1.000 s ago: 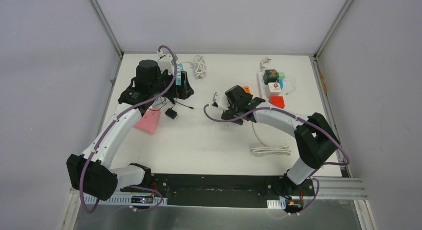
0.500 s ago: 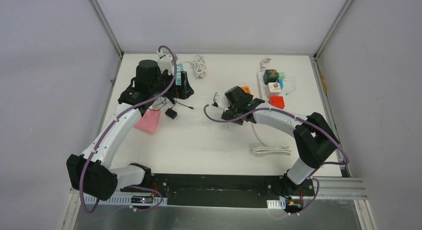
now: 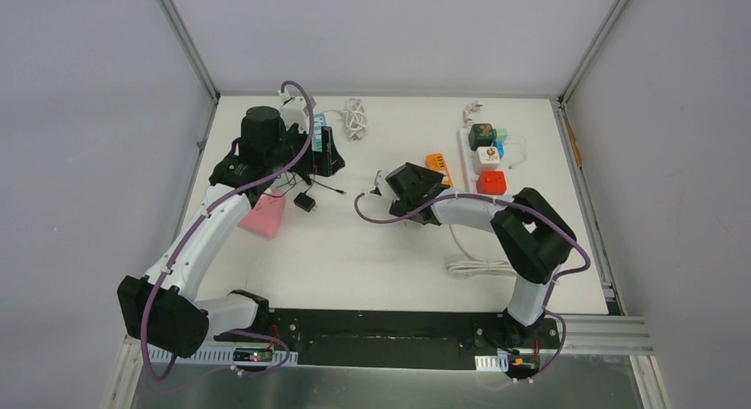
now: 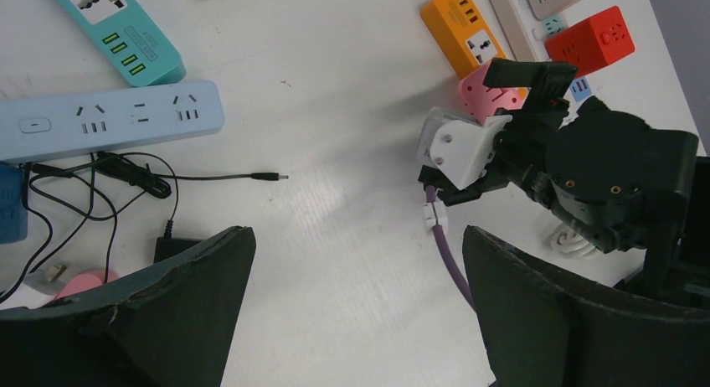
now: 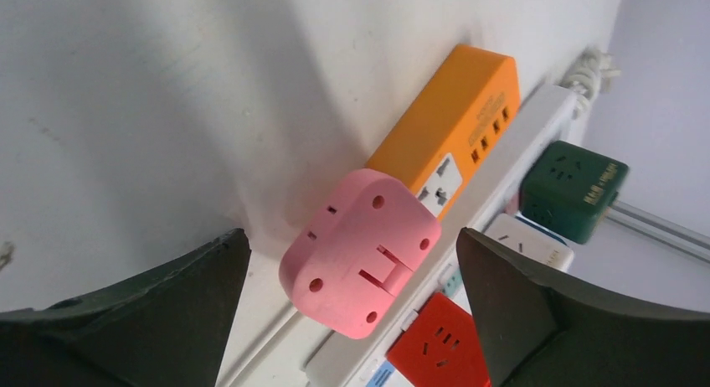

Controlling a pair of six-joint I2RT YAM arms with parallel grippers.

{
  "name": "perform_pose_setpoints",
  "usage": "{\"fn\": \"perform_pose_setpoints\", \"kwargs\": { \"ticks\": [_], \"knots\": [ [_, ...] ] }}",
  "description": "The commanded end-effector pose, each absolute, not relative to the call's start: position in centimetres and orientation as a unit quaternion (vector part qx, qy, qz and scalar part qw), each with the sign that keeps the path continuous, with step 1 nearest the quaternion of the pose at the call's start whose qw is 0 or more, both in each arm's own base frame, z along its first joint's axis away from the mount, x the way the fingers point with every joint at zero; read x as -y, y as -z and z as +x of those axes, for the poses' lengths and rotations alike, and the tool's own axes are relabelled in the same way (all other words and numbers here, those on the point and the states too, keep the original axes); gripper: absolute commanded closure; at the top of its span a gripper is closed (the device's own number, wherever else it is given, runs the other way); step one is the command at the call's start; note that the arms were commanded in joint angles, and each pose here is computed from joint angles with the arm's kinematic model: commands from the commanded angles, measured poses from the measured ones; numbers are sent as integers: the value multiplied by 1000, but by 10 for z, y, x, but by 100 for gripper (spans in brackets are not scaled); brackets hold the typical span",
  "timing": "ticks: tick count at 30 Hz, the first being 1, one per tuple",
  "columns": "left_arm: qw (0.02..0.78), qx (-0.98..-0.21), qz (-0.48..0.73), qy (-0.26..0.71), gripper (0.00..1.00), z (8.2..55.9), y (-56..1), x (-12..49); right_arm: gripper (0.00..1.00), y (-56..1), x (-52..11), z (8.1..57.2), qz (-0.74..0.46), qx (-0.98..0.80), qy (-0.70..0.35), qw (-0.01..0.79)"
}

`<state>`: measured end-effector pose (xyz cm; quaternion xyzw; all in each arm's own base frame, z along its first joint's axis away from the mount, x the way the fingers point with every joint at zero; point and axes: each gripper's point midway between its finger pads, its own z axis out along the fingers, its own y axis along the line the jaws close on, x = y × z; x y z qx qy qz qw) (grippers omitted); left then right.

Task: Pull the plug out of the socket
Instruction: Remove the plug from the socket.

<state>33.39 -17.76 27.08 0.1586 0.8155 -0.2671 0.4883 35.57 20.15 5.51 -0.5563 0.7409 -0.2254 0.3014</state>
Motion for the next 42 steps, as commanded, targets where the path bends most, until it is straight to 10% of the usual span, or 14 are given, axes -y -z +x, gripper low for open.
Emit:
{"fn": "perform_pose_setpoints", "kwargs": {
  "ticks": [1, 21, 42],
  "knots": [
    [527, -795, 158, 257, 1, 338, -294, 170, 0, -63, -201, 367, -538, -726, 285, 321],
    [528, -795, 158, 254, 1, 338, -294, 170, 6, -119, -200, 376, -510, -672, 370, 389],
    [528, -796, 158, 252, 1, 339, -293, 169, 33, -119, -177, 375, -463, -746, 303, 370]
  ]
}}
